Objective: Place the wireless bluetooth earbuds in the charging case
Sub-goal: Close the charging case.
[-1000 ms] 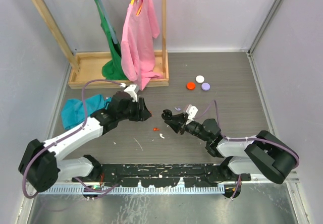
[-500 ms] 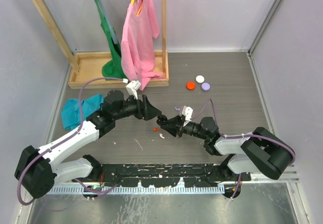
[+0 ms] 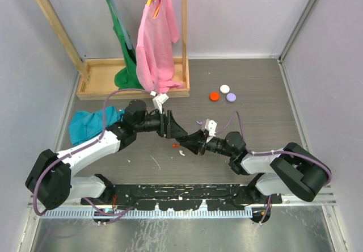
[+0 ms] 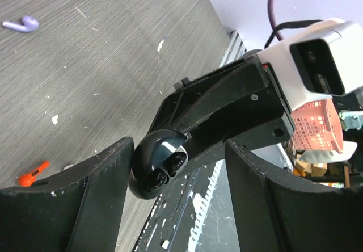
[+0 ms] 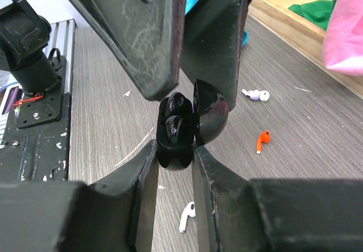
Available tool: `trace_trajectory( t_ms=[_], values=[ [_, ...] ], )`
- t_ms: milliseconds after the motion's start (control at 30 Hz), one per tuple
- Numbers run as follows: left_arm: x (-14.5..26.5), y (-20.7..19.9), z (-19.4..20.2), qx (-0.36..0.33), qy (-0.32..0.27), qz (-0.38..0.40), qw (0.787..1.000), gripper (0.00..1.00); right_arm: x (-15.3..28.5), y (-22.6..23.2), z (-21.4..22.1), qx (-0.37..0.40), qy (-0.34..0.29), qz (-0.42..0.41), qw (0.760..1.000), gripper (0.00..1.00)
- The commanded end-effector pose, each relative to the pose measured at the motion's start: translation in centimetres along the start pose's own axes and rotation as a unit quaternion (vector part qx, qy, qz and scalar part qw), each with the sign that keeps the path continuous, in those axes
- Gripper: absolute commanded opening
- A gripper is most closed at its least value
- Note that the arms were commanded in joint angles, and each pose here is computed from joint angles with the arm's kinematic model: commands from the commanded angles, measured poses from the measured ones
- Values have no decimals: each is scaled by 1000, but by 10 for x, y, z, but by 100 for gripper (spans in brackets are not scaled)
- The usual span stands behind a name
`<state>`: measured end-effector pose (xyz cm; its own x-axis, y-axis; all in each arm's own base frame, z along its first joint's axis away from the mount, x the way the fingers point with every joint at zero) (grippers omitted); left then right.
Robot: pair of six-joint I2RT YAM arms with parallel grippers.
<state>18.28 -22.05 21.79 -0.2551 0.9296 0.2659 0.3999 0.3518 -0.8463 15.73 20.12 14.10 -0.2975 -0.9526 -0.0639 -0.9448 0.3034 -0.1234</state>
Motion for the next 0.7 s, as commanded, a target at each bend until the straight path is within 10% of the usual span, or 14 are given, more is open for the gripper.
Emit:
trace_trajectory(
  t_ms=[0,400,667],
  values=[
    [4,-24,-9,-34,9,85,996,66,-8,-6,-20,25,-50,6,998,2],
    [16,-35,-1,-52,35,129,990,65,-12,-8,-16,7,-35,11,999,2],
    [32,-15,-2,-74,-56,-43,995,69,-13,-23,-12,-56,3,82,995,2]
  ],
)
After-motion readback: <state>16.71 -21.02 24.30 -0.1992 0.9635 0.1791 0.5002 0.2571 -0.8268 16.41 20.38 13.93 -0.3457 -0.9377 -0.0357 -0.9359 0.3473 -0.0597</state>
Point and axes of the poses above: each gripper's point midway between its finger pads, its own x axis back along the fingers, its own y axis along the line the jaws close on, z = x × y, the point moved 10 cm from there along x, back along the fingers, and after that the axes turned 11 degrees about x, right-handed, at the moved point
